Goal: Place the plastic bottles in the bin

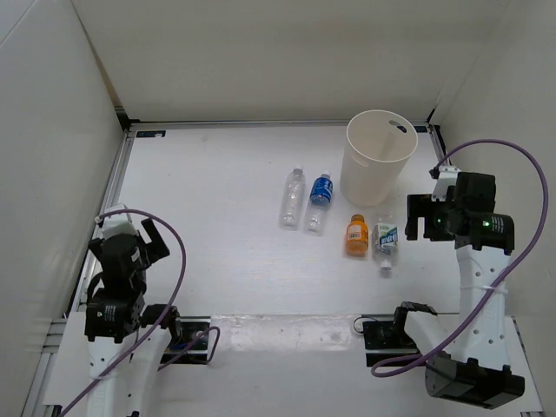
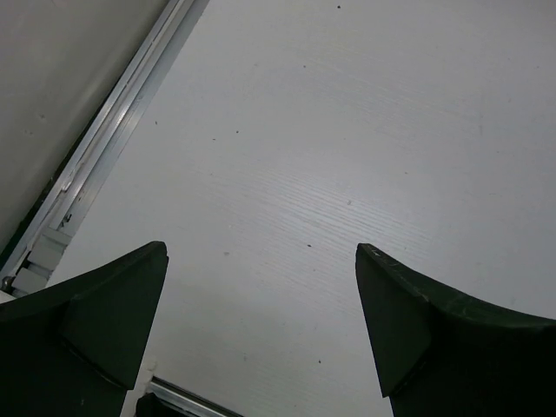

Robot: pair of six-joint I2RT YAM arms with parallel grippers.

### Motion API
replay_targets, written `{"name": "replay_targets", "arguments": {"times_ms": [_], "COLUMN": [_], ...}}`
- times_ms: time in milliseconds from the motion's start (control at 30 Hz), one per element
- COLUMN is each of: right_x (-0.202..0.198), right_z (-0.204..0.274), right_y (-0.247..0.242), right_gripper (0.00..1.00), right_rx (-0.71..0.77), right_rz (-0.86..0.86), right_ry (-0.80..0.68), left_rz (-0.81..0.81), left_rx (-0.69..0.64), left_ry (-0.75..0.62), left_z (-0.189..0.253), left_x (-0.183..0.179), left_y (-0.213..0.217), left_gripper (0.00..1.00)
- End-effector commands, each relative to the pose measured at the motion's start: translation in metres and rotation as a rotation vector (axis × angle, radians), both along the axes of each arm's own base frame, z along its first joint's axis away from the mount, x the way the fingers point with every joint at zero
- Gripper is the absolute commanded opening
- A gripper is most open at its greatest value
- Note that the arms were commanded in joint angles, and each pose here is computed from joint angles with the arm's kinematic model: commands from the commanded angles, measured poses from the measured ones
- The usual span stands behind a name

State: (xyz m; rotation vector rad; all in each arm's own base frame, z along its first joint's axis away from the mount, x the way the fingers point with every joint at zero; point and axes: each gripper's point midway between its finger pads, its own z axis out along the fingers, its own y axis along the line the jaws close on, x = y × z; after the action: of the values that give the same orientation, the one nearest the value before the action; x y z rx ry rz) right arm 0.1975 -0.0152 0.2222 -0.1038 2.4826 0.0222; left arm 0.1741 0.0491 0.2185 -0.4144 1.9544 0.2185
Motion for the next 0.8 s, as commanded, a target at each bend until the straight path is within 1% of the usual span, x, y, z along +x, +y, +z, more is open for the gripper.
{"name": "replay_targets", "arguments": {"times_ms": [0,33,67,100,167,200,233,267,333,367,467,500,633,733,767], "right_x": [0.008,0.011,0.016,0.018,0.019,0.020,0.022,0.022,0.031,0.038,0.047,0.052,0.070,0.077,0.077], "right_z": [0.003,0.003,-0.003,-0.007,-0.016,-0.022,-0.027,-0.037,-0.050,-0.066,-0.074,-0.091,-0.107,-0.108,-0.109], "right_y": [-0.023,-0.020,-0.017,-0.015,-0.020,-0.020,-0.015,-0.016,-0.024,-0.029,-0.029,-0.029,-0.025,-0.001,0.002], "right_gripper": [0.90,0.90,0.90,0.90,0.90,0.90,0.90,0.90,0.90,0.90,0.90,0.90,0.90,0.90,0.90], "right_rx": [-0.118,-0.128,-0.109,-0.130,-0.150,-0.170,-0.151,-0.154,-0.151,-0.136,-0.049,0.022,0.164,0.320,0.338], "right_rz": [-0.098,-0.073,-0.045,0.045,0.056,0.115,0.154,0.165,0.133,0.112,0.105,0.084,0.058,0.103,0.108], "right_ry": [-0.021,-0.023,-0.006,0.001,0.018,0.026,0.029,0.048,0.093,0.150,0.186,0.249,0.338,0.375,0.380], "left_rz": [0.009,0.003,-0.012,-0.023,-0.069,-0.086,-0.087,-0.086,-0.086,-0.083,-0.085,-0.086,-0.087,-0.083,-0.086], "left_rx": [-0.007,-0.005,-0.004,0.001,-0.007,-0.008,-0.006,-0.004,-0.004,-0.002,-0.014,-0.010,-0.013,-0.019,-0.021], "left_ry": [0.025,0.046,0.063,0.075,0.107,0.117,0.133,0.138,0.150,0.158,0.158,0.158,0.173,0.183,0.186], "left_z": [-0.004,-0.005,-0.007,-0.007,-0.011,-0.012,-0.014,-0.014,-0.016,-0.017,-0.017,-0.018,-0.020,-0.022,-0.022], "left_x": [0.005,0.008,0.010,0.012,0.019,0.021,0.025,0.026,0.028,0.030,0.030,0.030,0.032,0.032,0.032], "left_y": [0.000,-0.001,-0.003,-0.004,-0.011,-0.014,-0.014,-0.014,-0.014,-0.013,-0.015,-0.015,-0.015,-0.016,-0.016], "left_gripper": [1.00,1.00,1.00,1.00,1.00,1.00,1.00,1.00,1.00,1.00,1.00,1.00,1.00,1.00,1.00]}}
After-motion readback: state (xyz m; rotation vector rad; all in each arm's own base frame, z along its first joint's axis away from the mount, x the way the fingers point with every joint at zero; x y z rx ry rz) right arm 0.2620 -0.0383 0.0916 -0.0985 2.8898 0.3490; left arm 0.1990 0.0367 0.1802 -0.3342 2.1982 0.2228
